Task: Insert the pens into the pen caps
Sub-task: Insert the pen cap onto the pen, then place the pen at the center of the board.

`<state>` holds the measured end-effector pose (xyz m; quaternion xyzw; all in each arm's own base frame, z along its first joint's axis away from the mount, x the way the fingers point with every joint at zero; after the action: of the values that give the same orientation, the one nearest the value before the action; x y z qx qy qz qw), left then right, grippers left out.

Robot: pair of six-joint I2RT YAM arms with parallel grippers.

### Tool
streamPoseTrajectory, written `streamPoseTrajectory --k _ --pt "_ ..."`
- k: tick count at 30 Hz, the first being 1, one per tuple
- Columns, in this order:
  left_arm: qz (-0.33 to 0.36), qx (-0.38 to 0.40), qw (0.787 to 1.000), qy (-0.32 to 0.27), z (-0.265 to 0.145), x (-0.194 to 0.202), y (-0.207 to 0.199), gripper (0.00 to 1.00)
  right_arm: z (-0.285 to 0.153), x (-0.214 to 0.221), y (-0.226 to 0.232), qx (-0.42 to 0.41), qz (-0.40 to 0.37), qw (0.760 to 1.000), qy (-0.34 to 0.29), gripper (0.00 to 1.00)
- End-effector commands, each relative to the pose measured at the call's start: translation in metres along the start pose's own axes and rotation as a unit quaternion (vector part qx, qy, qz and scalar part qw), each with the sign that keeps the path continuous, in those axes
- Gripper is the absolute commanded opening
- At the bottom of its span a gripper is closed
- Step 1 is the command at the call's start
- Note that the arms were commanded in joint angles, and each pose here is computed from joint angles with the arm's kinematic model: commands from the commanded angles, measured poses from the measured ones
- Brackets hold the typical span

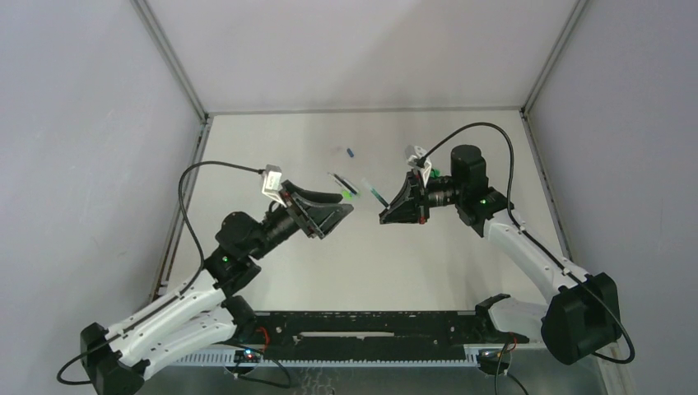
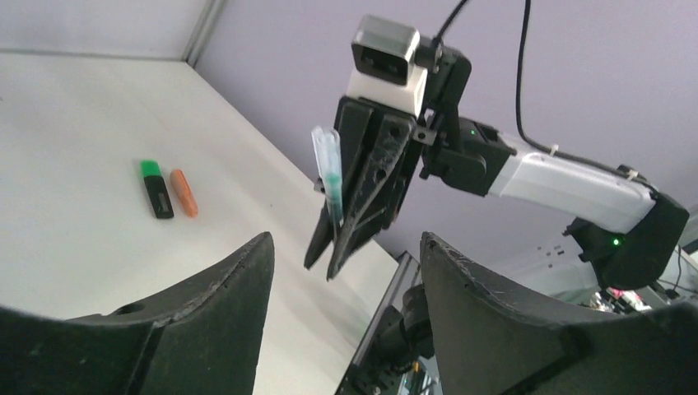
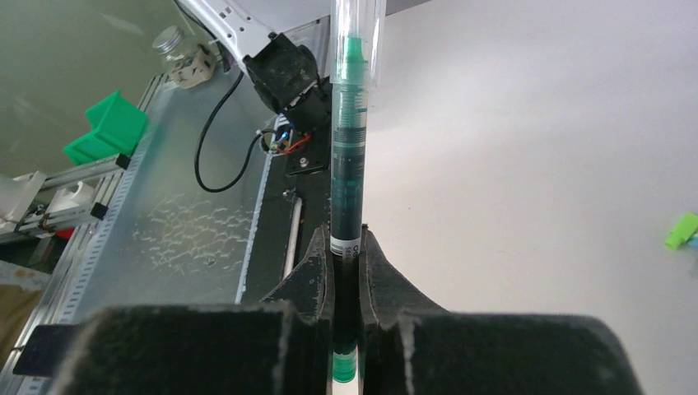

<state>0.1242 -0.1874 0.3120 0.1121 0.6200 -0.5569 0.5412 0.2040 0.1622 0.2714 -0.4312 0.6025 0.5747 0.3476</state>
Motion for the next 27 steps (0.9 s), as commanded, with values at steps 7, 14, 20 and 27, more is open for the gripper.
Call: streamPoseTrajectory --k 7,14,20,27 --pt "-0.036 0.027 0.997 -0.067 0.024 -0.016 0.003 0.66 0.0 -0.014 -0.001 -0.029 -0.048 0.998 -0.007 0.0" --pt "-0.071 0.027 0.995 -0.057 0.047 -0.016 0.005 0.62 0.001 -0.013 -0.002 -0.022 -0.043 0.999 -0.007 0.0" --pt "-0.078 0.03 0.995 -0.053 0.055 -0.016 0.005 0.55 0.002 -0.012 -0.004 -0.02 -0.039 0.999 -0.005 0.0" --pt "-0.081 0.031 0.995 -0.056 0.06 -0.018 0.004 0.53 0.004 -0.013 -0.005 -0.018 -0.04 0.999 -0.001 0.0"
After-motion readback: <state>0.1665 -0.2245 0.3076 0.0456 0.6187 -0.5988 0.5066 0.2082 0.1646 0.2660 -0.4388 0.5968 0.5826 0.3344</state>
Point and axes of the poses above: each gripper's point midway between its finger pads, its own z axis out along the fingers, its own y axis along the line the jaws close on, x = y × z, the point moved 10 cm from there along -z, back along the fingers, and after that the axes turned 2 degrees about z, right-handed, at the moved point
